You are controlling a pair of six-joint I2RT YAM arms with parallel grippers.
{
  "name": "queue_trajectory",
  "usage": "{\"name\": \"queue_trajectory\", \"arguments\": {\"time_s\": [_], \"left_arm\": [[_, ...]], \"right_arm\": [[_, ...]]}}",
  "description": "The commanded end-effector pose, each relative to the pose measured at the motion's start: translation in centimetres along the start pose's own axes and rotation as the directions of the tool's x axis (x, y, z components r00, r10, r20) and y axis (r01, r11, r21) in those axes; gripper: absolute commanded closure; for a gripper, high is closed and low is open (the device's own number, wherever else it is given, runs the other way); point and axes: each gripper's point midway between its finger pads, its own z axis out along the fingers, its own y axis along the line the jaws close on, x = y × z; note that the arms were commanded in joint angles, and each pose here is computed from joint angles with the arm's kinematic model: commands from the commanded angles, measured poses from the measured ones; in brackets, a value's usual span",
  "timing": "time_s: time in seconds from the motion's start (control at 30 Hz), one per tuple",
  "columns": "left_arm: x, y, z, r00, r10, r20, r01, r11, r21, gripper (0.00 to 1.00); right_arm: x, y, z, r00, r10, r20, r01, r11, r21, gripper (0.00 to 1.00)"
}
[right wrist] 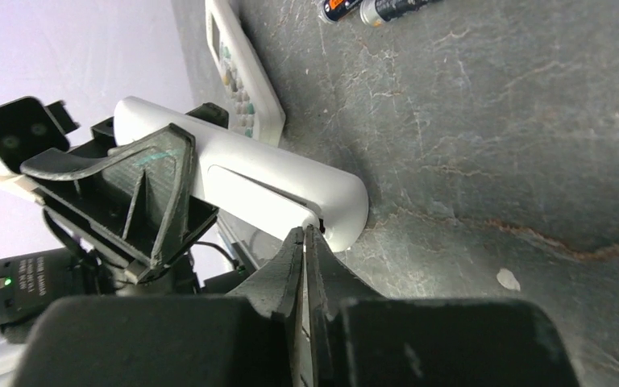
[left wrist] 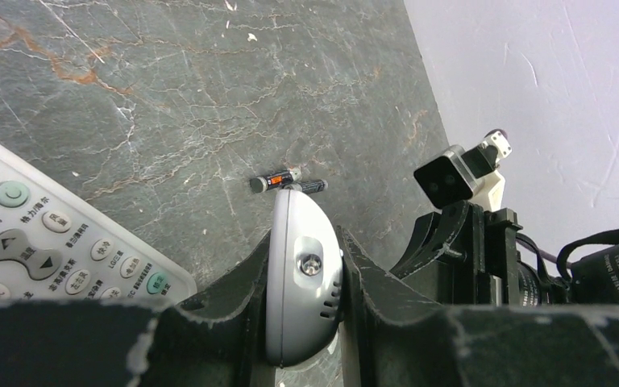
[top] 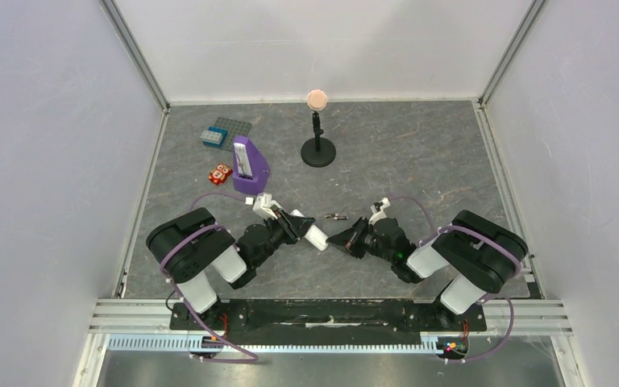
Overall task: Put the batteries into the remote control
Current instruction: Remove the battery cover from the remote control.
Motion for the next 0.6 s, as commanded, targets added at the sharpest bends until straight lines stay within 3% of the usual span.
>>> {"name": "queue_trajectory", "arguments": {"time_s": [0.0, 0.27, 0.57], "left_arm": [[1.4, 0.3, -0.4, 0.999, -0.009, -0.035, 0.008, 1.000, -0.009, 0.98], [1.6, 0.7, -0.4, 1.000, -0.002, -0.024, 0.001, 0.999, -0.034, 0.98], [1.3, 1.2, -0.6, 0.999, 0.043, -0.031, -0.046, 0.996, -0.081, 0.98]], "right_arm": [[-1.3, 7.0, -1.5, 0.997, 0.037, 0.062, -0.016, 0.949, -0.315, 0.98], [-1.8, 9.0, -2.3, 0.996, 0.039, 0.085, -0.002, 0.918, -0.397, 1.00], [-3.5, 6.7, -1.7, 0.987, -0.029, 0.161, 0.070, 0.965, -0.253, 0.88]]}}
